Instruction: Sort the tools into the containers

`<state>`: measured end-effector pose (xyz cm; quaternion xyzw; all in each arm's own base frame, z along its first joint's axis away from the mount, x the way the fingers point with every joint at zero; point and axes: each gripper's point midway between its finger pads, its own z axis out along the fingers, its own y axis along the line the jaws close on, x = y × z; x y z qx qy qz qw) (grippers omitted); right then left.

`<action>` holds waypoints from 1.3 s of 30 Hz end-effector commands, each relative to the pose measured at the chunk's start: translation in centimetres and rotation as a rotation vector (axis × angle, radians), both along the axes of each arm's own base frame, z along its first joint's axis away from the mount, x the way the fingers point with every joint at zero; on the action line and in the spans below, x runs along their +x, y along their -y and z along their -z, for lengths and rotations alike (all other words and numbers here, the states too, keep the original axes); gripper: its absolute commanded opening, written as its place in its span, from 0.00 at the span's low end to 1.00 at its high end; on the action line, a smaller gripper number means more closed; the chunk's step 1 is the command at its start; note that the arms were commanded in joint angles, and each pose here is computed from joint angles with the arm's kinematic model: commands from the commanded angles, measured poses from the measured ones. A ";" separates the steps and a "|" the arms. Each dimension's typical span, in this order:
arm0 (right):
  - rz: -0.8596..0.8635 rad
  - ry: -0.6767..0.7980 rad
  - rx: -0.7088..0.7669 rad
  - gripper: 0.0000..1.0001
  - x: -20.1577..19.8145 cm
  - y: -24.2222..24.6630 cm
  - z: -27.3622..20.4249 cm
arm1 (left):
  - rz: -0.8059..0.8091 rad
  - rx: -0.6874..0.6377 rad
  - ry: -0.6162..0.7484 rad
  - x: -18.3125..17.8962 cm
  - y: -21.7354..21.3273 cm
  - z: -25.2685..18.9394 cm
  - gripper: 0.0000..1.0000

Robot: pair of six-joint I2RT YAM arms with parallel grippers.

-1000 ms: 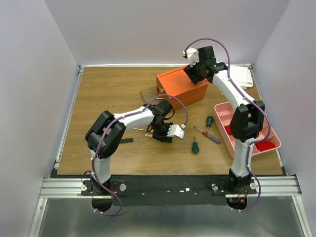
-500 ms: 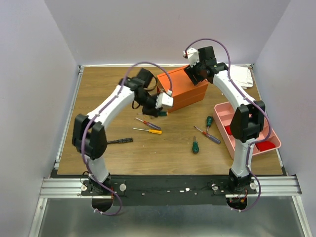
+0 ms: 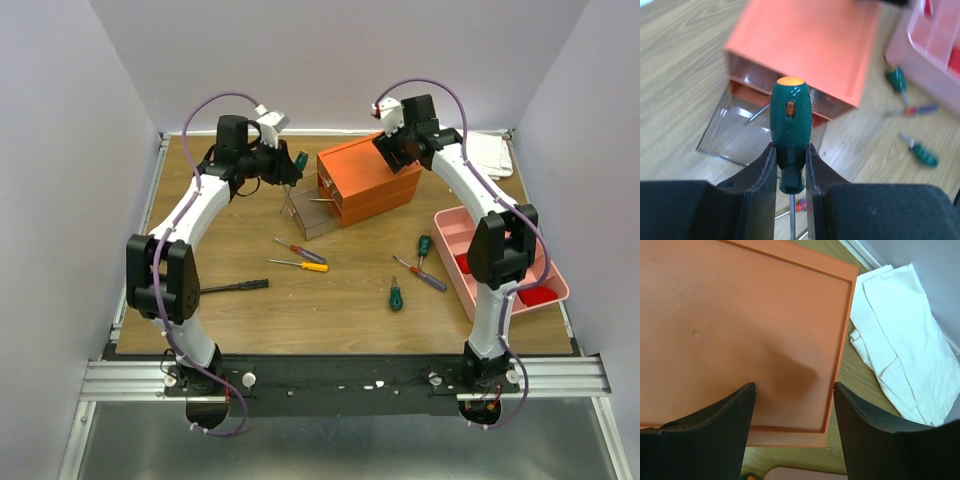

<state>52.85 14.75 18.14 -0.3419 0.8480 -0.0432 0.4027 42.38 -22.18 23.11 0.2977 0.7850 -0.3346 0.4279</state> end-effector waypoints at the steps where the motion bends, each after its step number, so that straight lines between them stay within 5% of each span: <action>1: -0.005 -0.138 -0.060 0.72 -2.3 0.6 4.0 | -0.273 -0.380 -0.182 4.7 0.2 -2.5 0.00; 8: -0.003 -0.135 -0.097 0.73 -2.7 1.3 4.2 | -0.398 -0.507 -0.382 6.9 1.0 1.7 0.00; 13: -0.007 -0.146 -0.111 0.73 -3.5 1.7 4.6 | -0.535 -0.450 -0.512 7.3 0.2 6.9 0.01; 17: -0.006 -0.137 -0.113 0.73 -3.3 1.8 4.4 | -0.508 -0.425 -0.543 6.2 0.5 8.2 0.31; 24: -0.008 -0.139 -0.105 0.73 -2.7 1.4 4.6 | -0.380 -0.331 -0.386 5.6 0.5 4.6 0.65; 34: -0.005 -0.066 -0.143 0.73 -1.7 1.9 2.2 | -0.210 0.008 -0.233 0.0 -3.3 2.3 0.68; 39: -0.001 0.003 -0.129 0.74 -1.8 2.1 -1.0 | 0.128 0.229 -0.061 -6.1 -5.0 5.1 0.69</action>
